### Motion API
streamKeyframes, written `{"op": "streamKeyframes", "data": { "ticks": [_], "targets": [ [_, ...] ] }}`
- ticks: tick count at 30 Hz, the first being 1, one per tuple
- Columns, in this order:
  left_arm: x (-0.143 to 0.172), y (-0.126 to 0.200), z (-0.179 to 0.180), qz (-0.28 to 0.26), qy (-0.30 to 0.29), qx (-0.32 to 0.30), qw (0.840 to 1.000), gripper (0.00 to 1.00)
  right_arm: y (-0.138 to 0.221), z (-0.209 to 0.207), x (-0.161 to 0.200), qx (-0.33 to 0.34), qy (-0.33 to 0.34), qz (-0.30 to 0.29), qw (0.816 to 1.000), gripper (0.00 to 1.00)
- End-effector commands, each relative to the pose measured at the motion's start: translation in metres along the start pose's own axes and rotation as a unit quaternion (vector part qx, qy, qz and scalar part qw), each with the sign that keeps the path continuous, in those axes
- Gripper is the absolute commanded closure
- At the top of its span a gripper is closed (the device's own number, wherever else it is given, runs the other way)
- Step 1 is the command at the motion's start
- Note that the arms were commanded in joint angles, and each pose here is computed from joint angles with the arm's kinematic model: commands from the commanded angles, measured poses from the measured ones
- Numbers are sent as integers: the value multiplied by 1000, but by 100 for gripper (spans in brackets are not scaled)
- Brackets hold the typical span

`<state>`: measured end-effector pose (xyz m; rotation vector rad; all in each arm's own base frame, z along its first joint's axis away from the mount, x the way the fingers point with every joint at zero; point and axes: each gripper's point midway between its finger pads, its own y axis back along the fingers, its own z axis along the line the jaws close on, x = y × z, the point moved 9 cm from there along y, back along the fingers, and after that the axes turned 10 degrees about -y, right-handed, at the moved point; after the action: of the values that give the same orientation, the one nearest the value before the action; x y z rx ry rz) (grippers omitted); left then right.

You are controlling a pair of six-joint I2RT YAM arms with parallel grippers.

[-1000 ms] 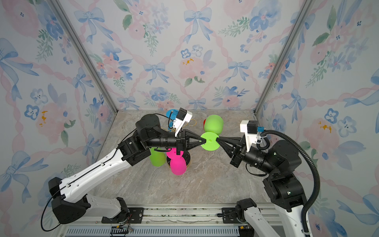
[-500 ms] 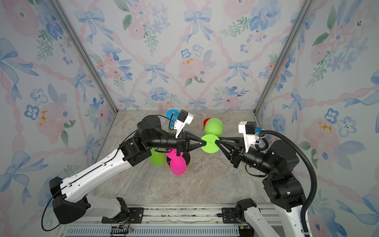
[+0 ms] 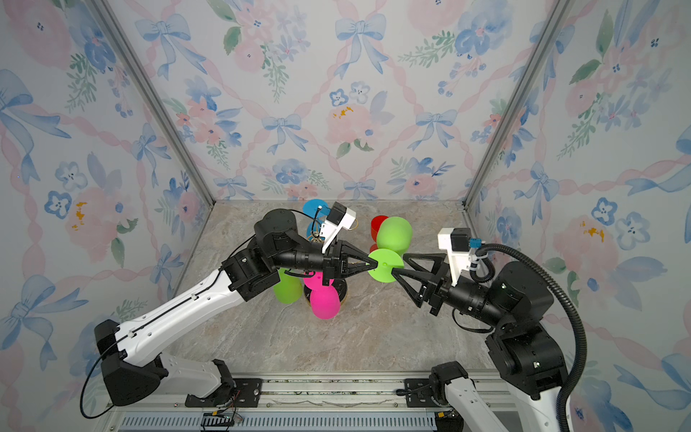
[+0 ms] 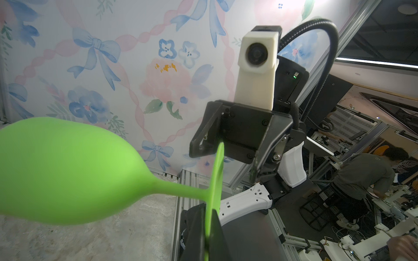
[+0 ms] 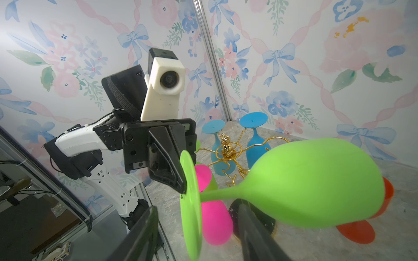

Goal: Take the wine glass off the wine glass rack
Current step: Pick up the wine glass from the wine glass rack.

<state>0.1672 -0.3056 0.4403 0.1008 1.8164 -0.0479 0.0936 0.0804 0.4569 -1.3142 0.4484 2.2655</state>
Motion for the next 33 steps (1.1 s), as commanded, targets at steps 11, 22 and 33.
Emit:
{"op": "streamKeyframes", "data": {
  "ticks": [11,22,33],
  "targets": [
    [19,-4,-15,5,-147,-30,989,100,34,-2,-17,214,-64,-48,973,37],
    [44,-11,-41,41,-298,-139,944,100,36,-8,-34,309,-128,-18,942,33],
    [95,-30,-56,133,-407,-207,880,100,40,-10,-39,353,-142,-4,925,31]
  ]
}}
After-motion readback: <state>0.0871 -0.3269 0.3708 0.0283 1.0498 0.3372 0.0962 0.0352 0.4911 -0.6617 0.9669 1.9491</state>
